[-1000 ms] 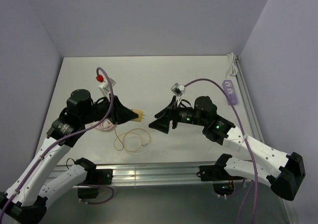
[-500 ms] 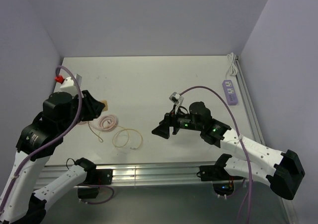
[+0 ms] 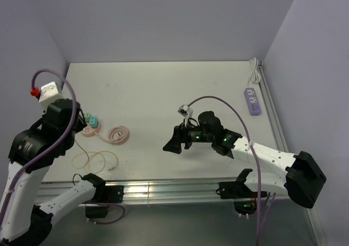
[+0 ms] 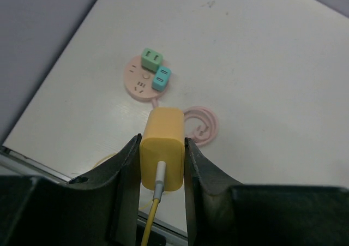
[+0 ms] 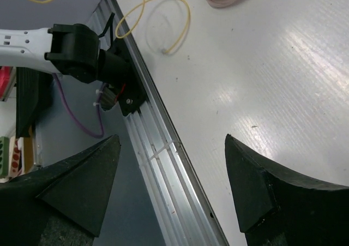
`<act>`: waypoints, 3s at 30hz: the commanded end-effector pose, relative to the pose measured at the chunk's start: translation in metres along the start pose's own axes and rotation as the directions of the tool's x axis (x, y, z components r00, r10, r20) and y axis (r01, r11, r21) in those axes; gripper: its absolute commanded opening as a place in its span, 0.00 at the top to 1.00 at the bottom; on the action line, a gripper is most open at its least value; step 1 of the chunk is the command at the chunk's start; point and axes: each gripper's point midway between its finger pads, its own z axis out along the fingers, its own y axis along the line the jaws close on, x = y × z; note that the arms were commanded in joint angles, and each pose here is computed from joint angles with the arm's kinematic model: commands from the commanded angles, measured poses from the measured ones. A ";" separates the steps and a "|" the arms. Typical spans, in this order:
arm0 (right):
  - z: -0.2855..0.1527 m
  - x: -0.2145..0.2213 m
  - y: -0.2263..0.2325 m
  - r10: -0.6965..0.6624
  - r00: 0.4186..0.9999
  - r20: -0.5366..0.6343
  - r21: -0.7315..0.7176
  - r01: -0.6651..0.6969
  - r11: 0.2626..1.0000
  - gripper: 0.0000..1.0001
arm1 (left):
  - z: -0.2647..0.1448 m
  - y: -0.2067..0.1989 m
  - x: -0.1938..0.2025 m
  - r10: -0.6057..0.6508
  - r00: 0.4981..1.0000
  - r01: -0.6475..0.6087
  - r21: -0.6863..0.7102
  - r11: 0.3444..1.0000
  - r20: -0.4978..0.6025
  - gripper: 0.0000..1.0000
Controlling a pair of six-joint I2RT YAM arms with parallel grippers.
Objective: Insert the plug
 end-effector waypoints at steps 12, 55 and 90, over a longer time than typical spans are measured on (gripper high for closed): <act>0.008 0.014 0.000 0.006 1.000 -0.011 -0.029 -0.006 1.000 0.17 | 0.128 0.060 0.016 0.068 0.986 -0.120 -0.369 0.922 -0.153 1.00; -0.009 0.015 0.003 -0.030 0.999 0.036 0.020 0.030 0.999 0.16 | 0.253 0.096 0.057 0.138 0.932 -0.140 0.020 0.990 -0.334 1.00; -0.016 0.013 0.017 -0.113 0.989 0.092 0.032 0.110 0.993 0.14 | 0.275 0.109 0.098 0.538 0.740 -0.405 0.370 0.836 -0.404 1.00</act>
